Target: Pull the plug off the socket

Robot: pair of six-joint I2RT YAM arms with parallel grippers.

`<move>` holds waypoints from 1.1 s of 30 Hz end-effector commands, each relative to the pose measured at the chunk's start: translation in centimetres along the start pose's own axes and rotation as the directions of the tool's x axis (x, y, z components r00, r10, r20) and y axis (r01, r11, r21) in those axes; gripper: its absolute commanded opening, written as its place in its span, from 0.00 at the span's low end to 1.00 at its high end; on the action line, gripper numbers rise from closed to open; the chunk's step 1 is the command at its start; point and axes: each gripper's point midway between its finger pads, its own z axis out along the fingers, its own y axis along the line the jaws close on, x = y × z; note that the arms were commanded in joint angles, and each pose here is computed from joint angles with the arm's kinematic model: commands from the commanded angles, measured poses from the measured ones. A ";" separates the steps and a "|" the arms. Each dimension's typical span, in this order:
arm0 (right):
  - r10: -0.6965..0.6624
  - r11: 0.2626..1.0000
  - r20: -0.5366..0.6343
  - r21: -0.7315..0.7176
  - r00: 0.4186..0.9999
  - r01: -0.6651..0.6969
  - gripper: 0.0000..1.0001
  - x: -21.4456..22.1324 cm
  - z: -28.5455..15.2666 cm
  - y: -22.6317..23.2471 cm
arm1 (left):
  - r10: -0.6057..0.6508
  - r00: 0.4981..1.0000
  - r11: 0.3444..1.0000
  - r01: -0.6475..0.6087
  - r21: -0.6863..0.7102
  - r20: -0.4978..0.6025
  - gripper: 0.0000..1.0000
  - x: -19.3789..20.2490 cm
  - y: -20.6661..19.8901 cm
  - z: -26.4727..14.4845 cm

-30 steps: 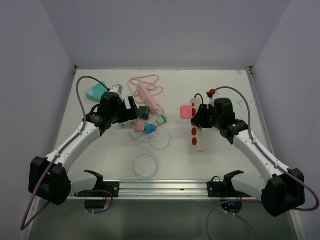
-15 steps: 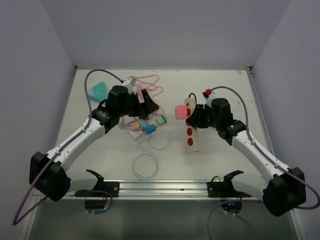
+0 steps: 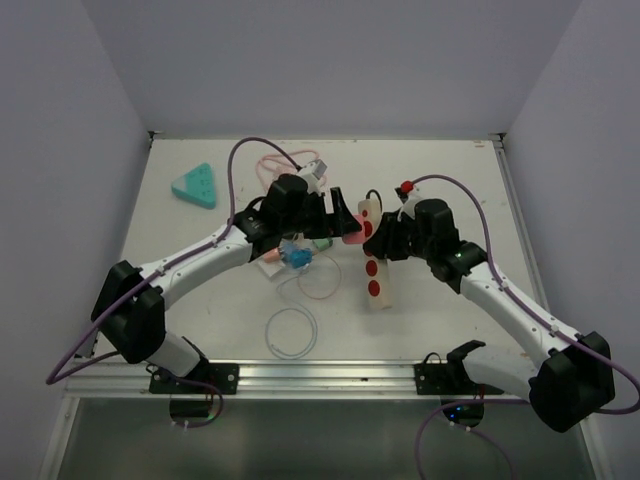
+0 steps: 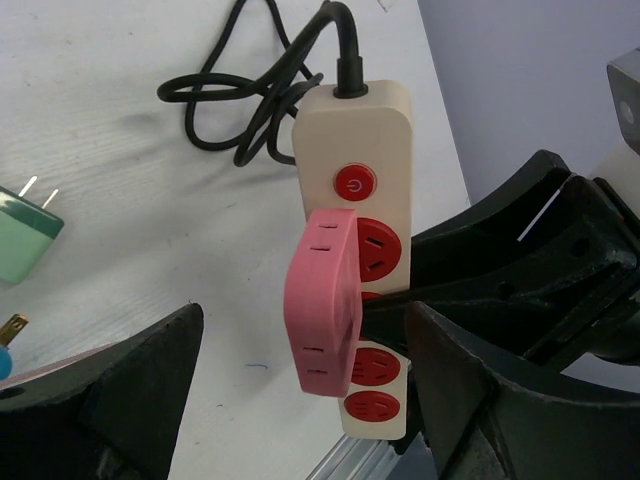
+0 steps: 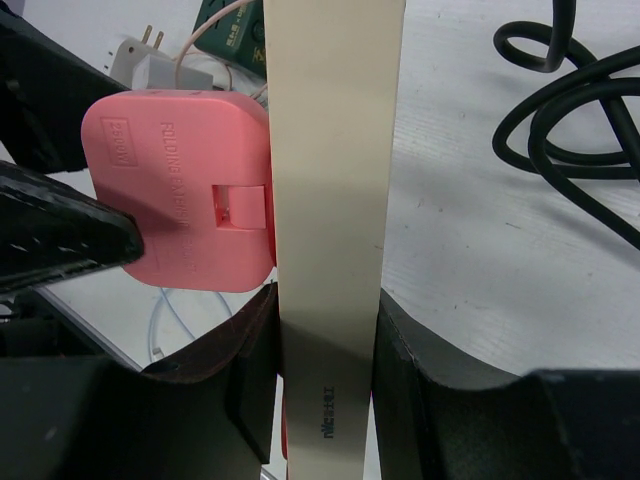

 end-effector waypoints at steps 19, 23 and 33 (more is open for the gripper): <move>-0.047 0.998 0.127 0.035 0.991 0.043 0.00 -2.9 0.5 0.1 | -0.011 0.999 0.994 0.006 0.106 0.052 0.00 -0.7 -3.8 0.0; -0.034 0.988 0.118 0.151 0.992 0.016 0.00 -2.0 1.3 -2.6 | -0.023 0.998 0.994 0.016 0.112 0.065 0.00 -0.9 -4.0 -0.8; 0.081 0.947 0.104 0.302 0.991 -0.109 0.00 -0.9 3.0 -8.0 | -0.047 0.988 0.993 0.030 0.115 0.145 0.00 -2.3 -3.8 -4.6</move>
